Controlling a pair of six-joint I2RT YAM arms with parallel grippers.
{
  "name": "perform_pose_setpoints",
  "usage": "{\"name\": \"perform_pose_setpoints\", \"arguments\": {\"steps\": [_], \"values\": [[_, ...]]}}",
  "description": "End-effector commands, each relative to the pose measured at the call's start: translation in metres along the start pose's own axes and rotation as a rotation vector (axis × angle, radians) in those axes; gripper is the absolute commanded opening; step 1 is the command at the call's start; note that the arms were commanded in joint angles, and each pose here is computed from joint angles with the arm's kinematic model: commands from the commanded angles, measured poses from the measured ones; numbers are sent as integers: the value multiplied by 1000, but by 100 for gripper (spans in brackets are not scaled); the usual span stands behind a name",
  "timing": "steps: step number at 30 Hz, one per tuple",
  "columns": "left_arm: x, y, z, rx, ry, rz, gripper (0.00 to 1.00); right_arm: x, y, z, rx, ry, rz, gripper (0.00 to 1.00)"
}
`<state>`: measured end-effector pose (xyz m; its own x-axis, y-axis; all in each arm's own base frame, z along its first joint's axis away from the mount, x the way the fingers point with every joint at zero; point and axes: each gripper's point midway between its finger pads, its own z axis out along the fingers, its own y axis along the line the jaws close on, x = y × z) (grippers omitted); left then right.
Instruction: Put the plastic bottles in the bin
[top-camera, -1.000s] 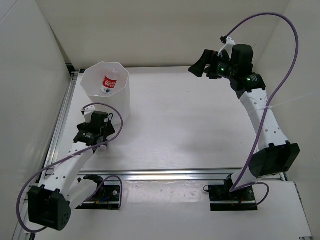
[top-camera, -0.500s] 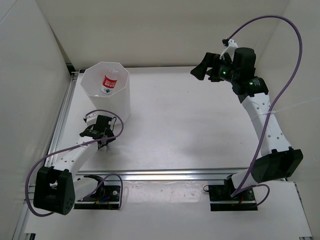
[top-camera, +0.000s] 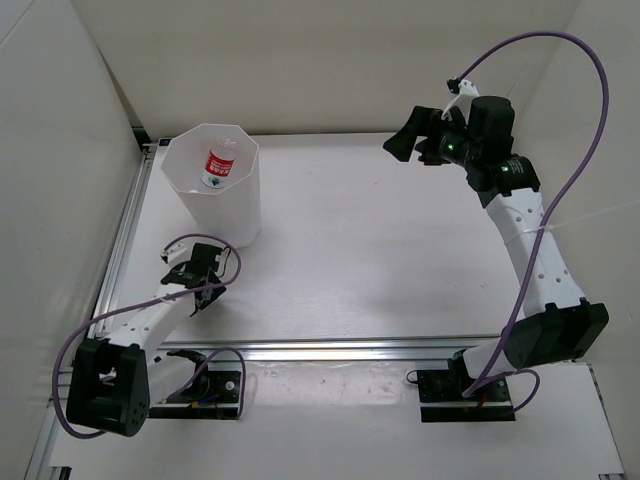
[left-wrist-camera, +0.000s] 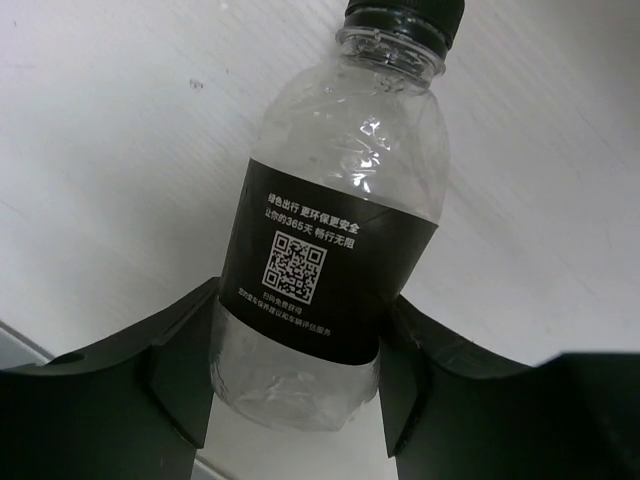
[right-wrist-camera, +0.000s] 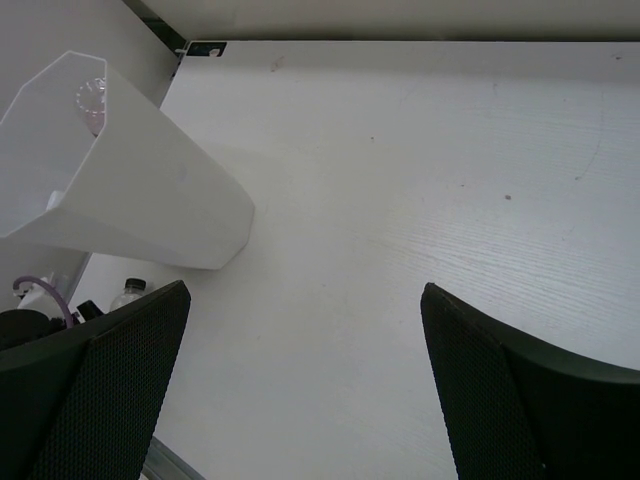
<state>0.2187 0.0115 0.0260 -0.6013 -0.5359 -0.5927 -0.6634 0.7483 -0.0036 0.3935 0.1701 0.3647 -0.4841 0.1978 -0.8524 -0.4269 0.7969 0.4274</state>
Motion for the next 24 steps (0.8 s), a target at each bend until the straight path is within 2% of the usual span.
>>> {"name": "perform_pose_setpoints", "arguments": {"steps": [1,2,3,6,7,9,10,12,13,17,21,24], "values": [[-1,-7,-13,70,18,-16,31,-13,9,-18,-5,-55,-43,100],[-7,-7,-20,77,11,-21,25,-14,7,-18,5,-59,-43,100],[-29,-14,-36,95,-32,-60,25,-9,4,-16,9,-48,-47,100],[-65,-14,-80,153,-108,-162,23,-7,2,-18,20,-43,-43,100],[-96,-20,-114,245,-186,-233,23,-3,0,-17,23,-33,-39,100],[-125,-19,-150,319,-271,-305,21,-3,0,-17,23,-33,-39,100],[-156,-20,-187,410,-362,-377,16,-3,0,-17,23,-33,-39,100],[-187,-22,-225,492,-459,-385,16,-2,2,-17,15,-30,-39,100],[-215,-25,-261,566,-524,-417,16,-2,2,-17,15,-30,-30,100],[-265,-66,-279,582,-559,-362,16,3,2,-11,2,-9,-3,100],[-291,-123,-267,627,-530,-276,21,-2,6,-5,-19,-5,16,100],[-297,-150,-259,649,-497,-240,24,-6,7,-4,-22,-12,13,100]]}}
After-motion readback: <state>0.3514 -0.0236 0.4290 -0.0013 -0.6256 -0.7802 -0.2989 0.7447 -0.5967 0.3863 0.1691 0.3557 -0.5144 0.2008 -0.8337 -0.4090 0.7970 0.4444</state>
